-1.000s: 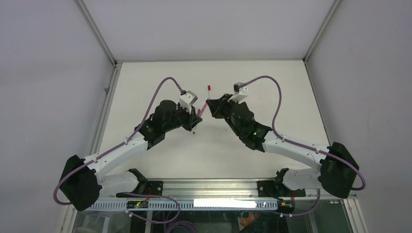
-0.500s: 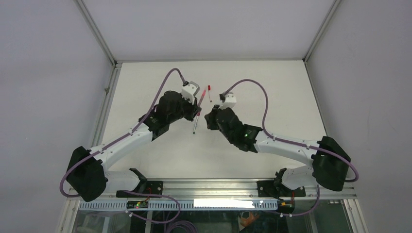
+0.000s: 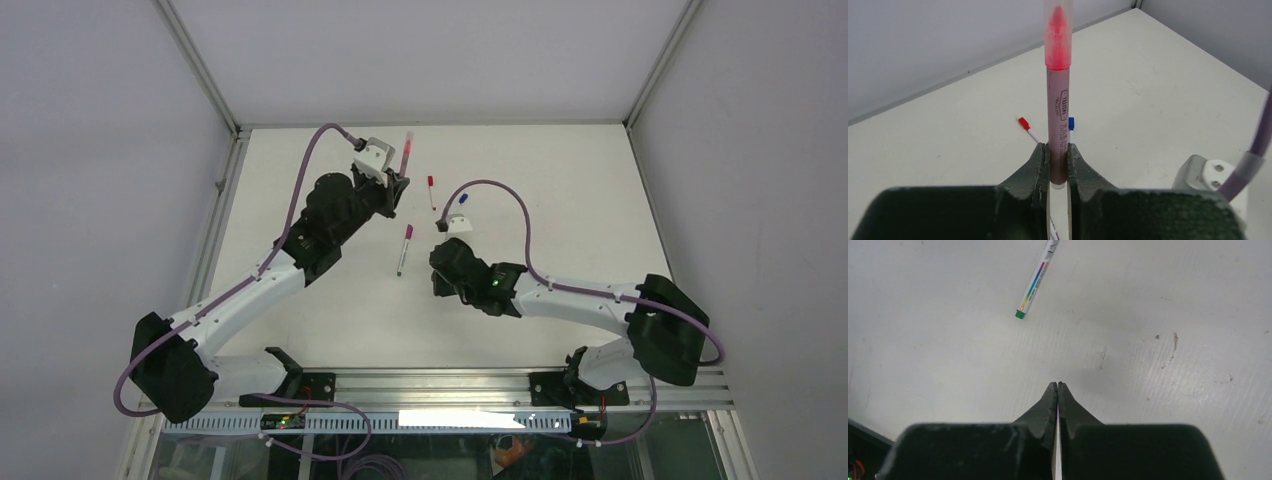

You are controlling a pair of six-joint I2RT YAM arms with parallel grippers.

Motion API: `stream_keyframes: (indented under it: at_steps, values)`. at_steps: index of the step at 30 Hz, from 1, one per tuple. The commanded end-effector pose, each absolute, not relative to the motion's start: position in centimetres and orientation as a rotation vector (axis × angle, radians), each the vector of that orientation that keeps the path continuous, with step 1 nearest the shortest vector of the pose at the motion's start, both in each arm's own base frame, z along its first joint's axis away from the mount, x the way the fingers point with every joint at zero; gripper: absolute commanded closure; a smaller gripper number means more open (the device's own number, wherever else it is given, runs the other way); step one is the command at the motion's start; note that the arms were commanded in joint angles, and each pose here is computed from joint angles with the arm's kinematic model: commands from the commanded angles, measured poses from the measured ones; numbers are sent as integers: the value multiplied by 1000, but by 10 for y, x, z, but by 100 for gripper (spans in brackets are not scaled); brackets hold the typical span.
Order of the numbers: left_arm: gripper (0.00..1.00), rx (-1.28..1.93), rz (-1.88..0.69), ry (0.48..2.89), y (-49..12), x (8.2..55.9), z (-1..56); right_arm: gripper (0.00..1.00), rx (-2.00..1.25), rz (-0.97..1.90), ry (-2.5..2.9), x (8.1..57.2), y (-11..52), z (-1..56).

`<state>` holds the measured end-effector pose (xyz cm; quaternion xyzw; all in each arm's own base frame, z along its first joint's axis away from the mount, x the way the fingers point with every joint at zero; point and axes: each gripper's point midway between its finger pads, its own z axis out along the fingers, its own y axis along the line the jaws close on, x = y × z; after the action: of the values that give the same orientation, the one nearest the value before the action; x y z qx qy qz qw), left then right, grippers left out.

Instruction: Insert the pens into the pen caps

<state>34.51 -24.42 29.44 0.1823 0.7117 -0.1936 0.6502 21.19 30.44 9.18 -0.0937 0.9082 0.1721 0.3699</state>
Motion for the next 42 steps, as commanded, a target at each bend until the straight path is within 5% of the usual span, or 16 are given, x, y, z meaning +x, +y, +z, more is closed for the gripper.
stream_keyframes:
  at_steps: [1, 4, 6, 9, 36, 42]
  values:
    - [100, 451, -436, 1615, -246, 343, 287, 92, -241, 593, 2131, 223, 311, 149]
    - [100, 476, -463, 1645, -248, 336, 272, 68, -287, 641, 2015, 227, 304, 179]
    - [100, 501, -482, 1657, -249, 329, 263, 40, -318, 702, 1919, 227, 300, 200]
    - [100, 579, -568, 1639, -257, 311, 255, 26, -344, 812, 1808, 232, 295, 229]
    - [100, 793, -878, 1599, -290, 257, 223, 25, -374, 1045, 1484, 277, 320, 311]
    - [100, 793, -879, 1599, -290, 258, 221, 33, -379, 1054, 1461, 284, 325, 323]
